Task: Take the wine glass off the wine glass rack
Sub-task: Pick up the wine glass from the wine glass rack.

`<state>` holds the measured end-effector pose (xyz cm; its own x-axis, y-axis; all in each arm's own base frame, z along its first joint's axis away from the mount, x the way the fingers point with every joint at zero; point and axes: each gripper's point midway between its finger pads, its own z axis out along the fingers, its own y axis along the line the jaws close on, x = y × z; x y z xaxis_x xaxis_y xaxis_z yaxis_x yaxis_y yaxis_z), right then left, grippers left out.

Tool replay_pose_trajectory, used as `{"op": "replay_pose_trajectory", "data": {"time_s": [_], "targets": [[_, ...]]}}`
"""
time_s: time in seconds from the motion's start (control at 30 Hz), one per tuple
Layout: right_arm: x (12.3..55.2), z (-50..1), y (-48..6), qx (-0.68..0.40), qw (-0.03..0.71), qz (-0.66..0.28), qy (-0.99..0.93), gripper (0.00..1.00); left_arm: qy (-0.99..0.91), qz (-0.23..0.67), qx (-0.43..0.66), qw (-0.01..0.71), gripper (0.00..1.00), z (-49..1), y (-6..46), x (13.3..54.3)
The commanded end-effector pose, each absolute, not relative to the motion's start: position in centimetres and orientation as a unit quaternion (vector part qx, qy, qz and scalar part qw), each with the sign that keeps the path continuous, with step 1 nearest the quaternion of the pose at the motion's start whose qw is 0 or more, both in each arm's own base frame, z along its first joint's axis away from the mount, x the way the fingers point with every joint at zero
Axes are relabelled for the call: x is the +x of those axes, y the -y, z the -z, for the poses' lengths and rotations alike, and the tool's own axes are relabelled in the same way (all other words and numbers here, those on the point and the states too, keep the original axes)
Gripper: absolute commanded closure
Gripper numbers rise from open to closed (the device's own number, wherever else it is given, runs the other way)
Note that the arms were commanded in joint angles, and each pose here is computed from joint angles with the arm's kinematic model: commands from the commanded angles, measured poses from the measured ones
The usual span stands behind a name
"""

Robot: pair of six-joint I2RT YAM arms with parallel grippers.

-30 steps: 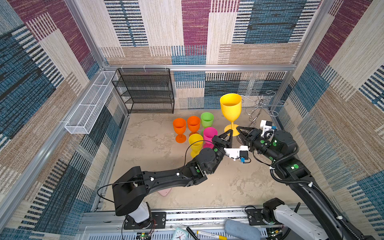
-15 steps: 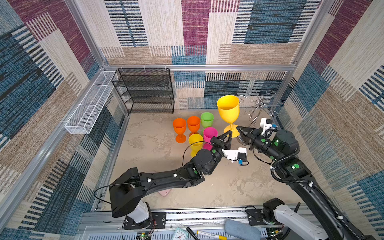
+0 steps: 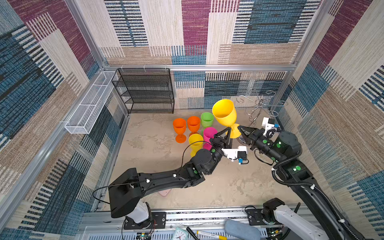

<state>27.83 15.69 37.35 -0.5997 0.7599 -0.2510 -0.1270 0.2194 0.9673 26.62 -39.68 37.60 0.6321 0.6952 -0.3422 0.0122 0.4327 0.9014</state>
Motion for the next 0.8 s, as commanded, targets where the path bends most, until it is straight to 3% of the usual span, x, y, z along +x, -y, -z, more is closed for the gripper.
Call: {"op": "replay_pose_trajectory", "data": {"time_s": [0.0,0.17,0.3,0.37,0.77], "targets": [[27.9,-38.2,-15.4,0.225,0.403,-0.582,-0.669,1.0,-0.397,-0.189,0.443,0.781,0.47,-39.3,38.3,26.6],[28.0,-38.7,-15.2,0.221,0.417,-0.584,-0.661,1.0,-0.421,-0.174,0.437,0.776,0.38,-39.4,37.3,26.5],[28.4,-38.6,-15.1,0.217,0.43,-0.581,-0.656,1.0,-0.457,-0.154,0.451,0.751,0.21,-38.0,36.1,26.3],[28.7,-38.4,-15.2,0.213,0.435,-0.58,-0.655,1.0,-0.485,-0.13,0.45,0.738,0.18,-37.5,34.9,25.9],[30.0,-37.5,-14.7,0.184,0.492,-0.536,-0.661,1.0,-0.624,0.091,0.407,0.661,0.22,-40.1,25.9,22.6]]}}
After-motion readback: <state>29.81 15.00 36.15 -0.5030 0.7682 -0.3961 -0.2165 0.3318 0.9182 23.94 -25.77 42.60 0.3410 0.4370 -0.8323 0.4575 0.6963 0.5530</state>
